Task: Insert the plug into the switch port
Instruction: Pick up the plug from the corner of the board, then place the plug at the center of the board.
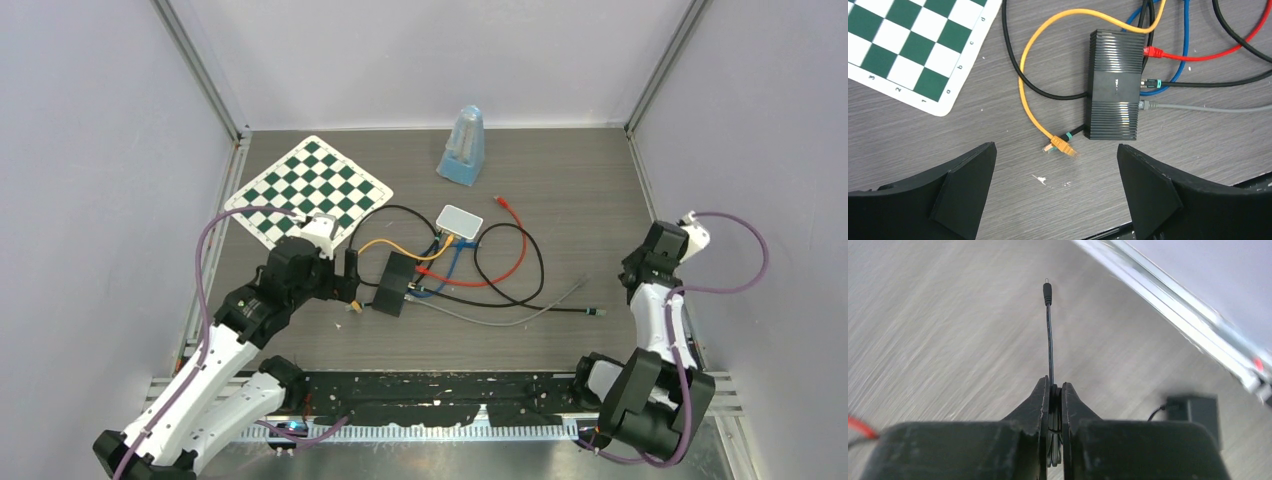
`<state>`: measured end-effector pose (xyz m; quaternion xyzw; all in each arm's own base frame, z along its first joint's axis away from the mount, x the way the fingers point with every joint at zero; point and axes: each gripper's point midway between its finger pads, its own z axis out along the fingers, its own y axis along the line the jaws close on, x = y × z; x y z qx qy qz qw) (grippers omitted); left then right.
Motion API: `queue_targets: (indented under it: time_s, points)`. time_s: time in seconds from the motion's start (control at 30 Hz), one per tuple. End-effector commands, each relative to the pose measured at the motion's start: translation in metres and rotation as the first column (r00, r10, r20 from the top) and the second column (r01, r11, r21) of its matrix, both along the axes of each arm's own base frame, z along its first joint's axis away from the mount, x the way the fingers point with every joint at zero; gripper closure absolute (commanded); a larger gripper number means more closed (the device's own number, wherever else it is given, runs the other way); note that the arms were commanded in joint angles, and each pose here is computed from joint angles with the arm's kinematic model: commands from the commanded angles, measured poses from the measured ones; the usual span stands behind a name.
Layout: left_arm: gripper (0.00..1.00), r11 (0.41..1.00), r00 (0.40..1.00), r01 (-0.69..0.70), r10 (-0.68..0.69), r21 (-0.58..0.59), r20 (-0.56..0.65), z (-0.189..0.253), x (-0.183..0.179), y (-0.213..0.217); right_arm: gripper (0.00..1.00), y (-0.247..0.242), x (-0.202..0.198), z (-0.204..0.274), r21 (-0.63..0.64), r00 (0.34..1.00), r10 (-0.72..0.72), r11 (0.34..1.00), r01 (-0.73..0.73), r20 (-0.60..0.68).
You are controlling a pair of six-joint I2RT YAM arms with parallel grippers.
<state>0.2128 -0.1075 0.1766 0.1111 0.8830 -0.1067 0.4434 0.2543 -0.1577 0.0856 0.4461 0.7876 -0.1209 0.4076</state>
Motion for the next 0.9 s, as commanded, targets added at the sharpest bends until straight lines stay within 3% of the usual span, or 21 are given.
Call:
queue_targets:
  time_s: [0.0,0.03,0.07,0.17,0.3,0.37,0.43,0.47,0.5,0.57,0.77,0.83,0.87]
  points:
    - [0.06,0.999,0.999,0.028,-0.029,-0.037,-0.022,0.005,0.000,-0.010,0.95,0.057,0.066,0.071,-0.273,0.845,0.528,0.828,-0.490,0.085]
    - [0.06,0.999,0.999,0.032,-0.033,-0.041,-0.029,0.004,-0.001,-0.011,0.95,0.066,0.070,0.078,-0.303,0.821,0.567,0.796,-0.525,0.066]
    - [0.07,0.998,0.999,0.039,-0.041,-0.046,-0.036,0.003,-0.001,-0.013,0.95,0.083,0.076,0.087,-0.353,0.766,0.642,0.720,-0.597,0.014]
    - [0.07,0.997,0.997,0.052,-0.055,-0.057,-0.056,0.001,-0.004,-0.017,0.95,0.116,0.090,0.096,-0.366,0.654,0.755,0.599,-0.712,-0.036]
    - [0.07,0.989,0.992,0.089,-0.098,-0.118,-0.078,0.003,-0.008,-0.030,0.95,0.179,0.098,0.101,-0.363,0.355,0.931,0.304,-0.881,-0.081]
    - [0.08,0.979,0.989,0.110,-0.126,-0.169,-0.084,0.008,-0.009,-0.040,0.95,0.198,0.092,0.104,-0.380,0.245,0.966,0.196,-0.904,-0.085]
    - [0.09,0.967,0.986,0.116,-0.139,-0.227,-0.089,0.014,-0.009,-0.050,0.95,0.244,0.074,0.107,-0.429,-0.034,0.996,-0.065,-0.901,-0.079]
    - [0.09,0.956,0.984,0.114,-0.146,-0.271,-0.100,0.017,-0.010,-0.057,0.95,0.253,0.067,0.109,-0.451,-0.088,0.993,-0.116,-0.885,-0.082]
    - [0.10,0.943,0.980,0.129,-0.169,-0.307,-0.108,0.020,-0.011,-0.065,0.94,0.267,0.057,0.102,-0.464,-0.190,0.977,-0.212,-0.860,-0.095]
    - [0.11,0.921,0.969,0.159,-0.214,-0.357,-0.123,0.025,-0.014,-0.076,0.94,0.278,0.042,0.087,-0.453,-0.286,0.949,-0.316,-0.834,-0.136]
    - [0.11,0.954,0.981,0.138,-0.169,-0.265,-0.097,0.026,-0.010,-0.060,0.80,0.306,0.013,0.043,-0.252,-0.483,0.852,-0.522,-0.815,-0.203]
    - [0.11,0.969,0.986,0.128,-0.147,-0.212,-0.078,0.027,-0.010,-0.048,0.74,0.310,0.015,0.037,-0.177,-0.470,0.861,-0.502,-0.846,-0.194]
    - [0.11,0.975,0.988,0.122,-0.137,-0.183,-0.073,0.025,-0.010,-0.042,0.70,0.309,0.020,0.037,-0.145,-0.415,0.893,-0.440,-0.886,-0.177]
